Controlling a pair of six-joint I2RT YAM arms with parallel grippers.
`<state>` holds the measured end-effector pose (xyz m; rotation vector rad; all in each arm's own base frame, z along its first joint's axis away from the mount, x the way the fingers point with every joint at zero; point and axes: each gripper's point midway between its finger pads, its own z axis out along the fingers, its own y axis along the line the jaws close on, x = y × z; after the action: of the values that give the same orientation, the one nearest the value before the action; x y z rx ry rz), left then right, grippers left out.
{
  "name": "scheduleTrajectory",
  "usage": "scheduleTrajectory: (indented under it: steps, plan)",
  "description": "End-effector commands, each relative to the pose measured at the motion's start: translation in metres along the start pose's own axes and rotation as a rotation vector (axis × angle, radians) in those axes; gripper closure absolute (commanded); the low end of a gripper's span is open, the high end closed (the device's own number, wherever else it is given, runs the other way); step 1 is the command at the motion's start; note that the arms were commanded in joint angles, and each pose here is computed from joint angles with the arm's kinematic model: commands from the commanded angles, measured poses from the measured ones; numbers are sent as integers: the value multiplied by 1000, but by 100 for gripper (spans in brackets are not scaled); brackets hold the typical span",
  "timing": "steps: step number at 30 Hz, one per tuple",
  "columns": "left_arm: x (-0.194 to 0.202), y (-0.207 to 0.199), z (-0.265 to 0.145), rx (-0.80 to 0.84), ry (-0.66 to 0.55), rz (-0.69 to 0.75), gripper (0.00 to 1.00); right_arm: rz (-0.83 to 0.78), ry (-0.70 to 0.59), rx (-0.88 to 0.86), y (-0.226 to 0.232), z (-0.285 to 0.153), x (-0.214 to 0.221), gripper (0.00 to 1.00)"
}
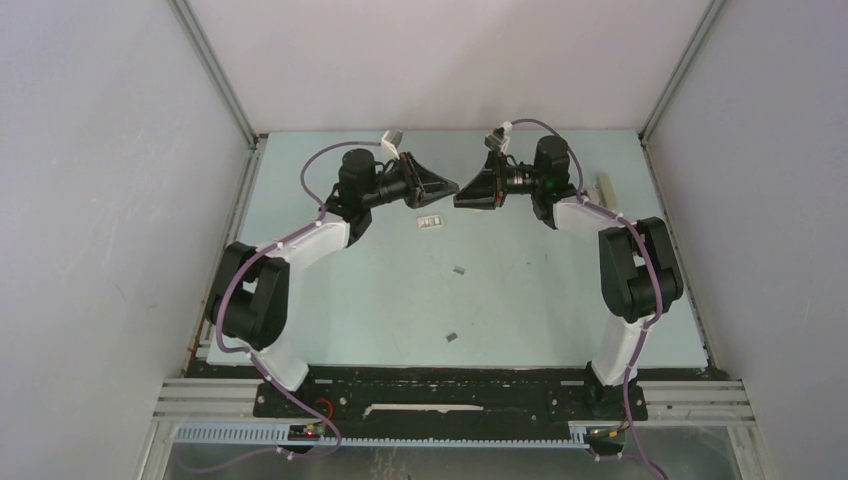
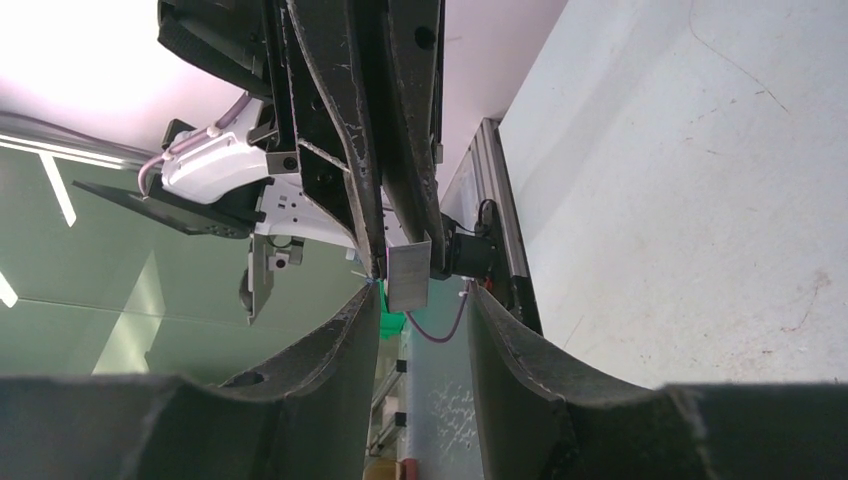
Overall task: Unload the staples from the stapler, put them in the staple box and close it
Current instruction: Pick up the staple from the center of the board.
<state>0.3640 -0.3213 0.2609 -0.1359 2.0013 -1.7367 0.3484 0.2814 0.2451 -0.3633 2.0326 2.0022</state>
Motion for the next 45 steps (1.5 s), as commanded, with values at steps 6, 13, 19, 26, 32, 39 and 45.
scheduleTrajectory:
  steps: [6,13,19,26,32,39,45]
  plan:
    - [10,-9,-2,42,26,16,90,-26,-28,-17,8,-5,-9,54]
    - [12,-8,0,43,36,12,90,-22,-33,-17,9,-5,-10,57]
    - [13,-7,0,42,38,11,90,-24,-39,-18,11,-6,-11,65]
    - [14,-5,-1,38,36,10,89,-23,-31,-14,12,-5,-9,84]
    - [14,-6,-1,40,37,10,84,-23,-21,-10,12,-2,-5,88]
    - [14,-5,-2,37,29,12,64,-35,-16,-3,11,-3,-3,89]
    - [8,-8,-6,35,-3,24,47,-40,-8,5,9,-2,-1,89]
